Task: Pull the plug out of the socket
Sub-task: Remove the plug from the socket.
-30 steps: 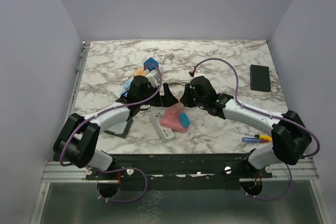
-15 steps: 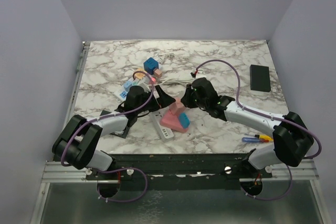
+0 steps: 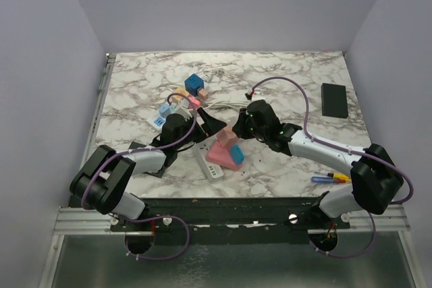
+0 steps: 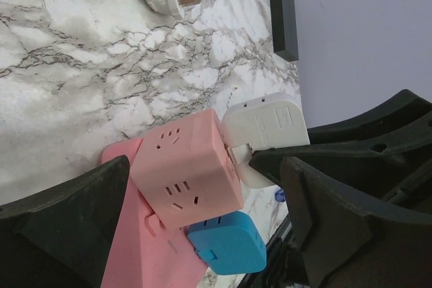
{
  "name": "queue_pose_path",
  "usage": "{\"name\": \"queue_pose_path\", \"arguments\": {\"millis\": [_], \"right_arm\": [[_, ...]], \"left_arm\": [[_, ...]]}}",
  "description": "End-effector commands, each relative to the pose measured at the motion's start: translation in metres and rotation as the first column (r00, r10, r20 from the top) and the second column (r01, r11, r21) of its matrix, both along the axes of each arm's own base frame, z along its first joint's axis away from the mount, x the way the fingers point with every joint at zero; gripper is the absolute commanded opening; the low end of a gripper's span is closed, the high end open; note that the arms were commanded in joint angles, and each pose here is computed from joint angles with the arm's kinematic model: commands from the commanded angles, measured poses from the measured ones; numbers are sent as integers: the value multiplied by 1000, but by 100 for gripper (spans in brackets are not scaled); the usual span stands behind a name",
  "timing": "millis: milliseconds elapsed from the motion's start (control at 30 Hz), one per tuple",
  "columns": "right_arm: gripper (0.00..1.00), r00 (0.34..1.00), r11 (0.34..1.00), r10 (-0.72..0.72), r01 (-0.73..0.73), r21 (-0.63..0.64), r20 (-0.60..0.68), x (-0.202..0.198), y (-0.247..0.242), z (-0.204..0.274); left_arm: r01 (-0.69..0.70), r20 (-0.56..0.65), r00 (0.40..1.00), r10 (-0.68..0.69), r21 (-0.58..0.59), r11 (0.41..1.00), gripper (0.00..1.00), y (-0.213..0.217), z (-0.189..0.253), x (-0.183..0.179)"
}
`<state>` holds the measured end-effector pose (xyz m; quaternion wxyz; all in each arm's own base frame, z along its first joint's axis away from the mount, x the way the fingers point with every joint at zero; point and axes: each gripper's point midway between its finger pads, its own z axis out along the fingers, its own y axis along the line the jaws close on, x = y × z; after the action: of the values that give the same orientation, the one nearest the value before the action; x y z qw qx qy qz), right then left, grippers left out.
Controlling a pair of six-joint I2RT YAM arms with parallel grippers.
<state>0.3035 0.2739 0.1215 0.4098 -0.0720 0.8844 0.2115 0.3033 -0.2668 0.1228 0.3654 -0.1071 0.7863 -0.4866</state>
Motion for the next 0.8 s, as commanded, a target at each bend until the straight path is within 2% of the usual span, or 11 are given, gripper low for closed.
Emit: {"name": "queue_pose_path", "arguments": {"millis": [0, 333, 400, 500, 767], "right_arm": [[0, 999, 999, -33, 33, 9, 17, 5, -4, 2], [0, 999, 1000, -25, 25, 11, 22, 8, 0, 5], [0, 1000, 1000, -23, 23, 12, 20, 8, 0, 4], [0, 1000, 1000, -21, 21, 14, 15, 7, 1, 3], [0, 1000, 1000, -25, 25, 7, 16, 6, -1, 2]], "left_arm": [[-23, -22, 999, 23, -10, 1000, 98, -4, -13, 0], [-21, -50, 999, 22, 8, 1000, 96, -6, -29, -4], [-11, -52, 999, 11, -2, 1000, 87, -11, -29, -5], [2, -58, 998, -2, -12, 1000, 78, -16, -30, -5], [-16, -75, 997, 14, -30, 999, 69, -16, -34, -3]]}}
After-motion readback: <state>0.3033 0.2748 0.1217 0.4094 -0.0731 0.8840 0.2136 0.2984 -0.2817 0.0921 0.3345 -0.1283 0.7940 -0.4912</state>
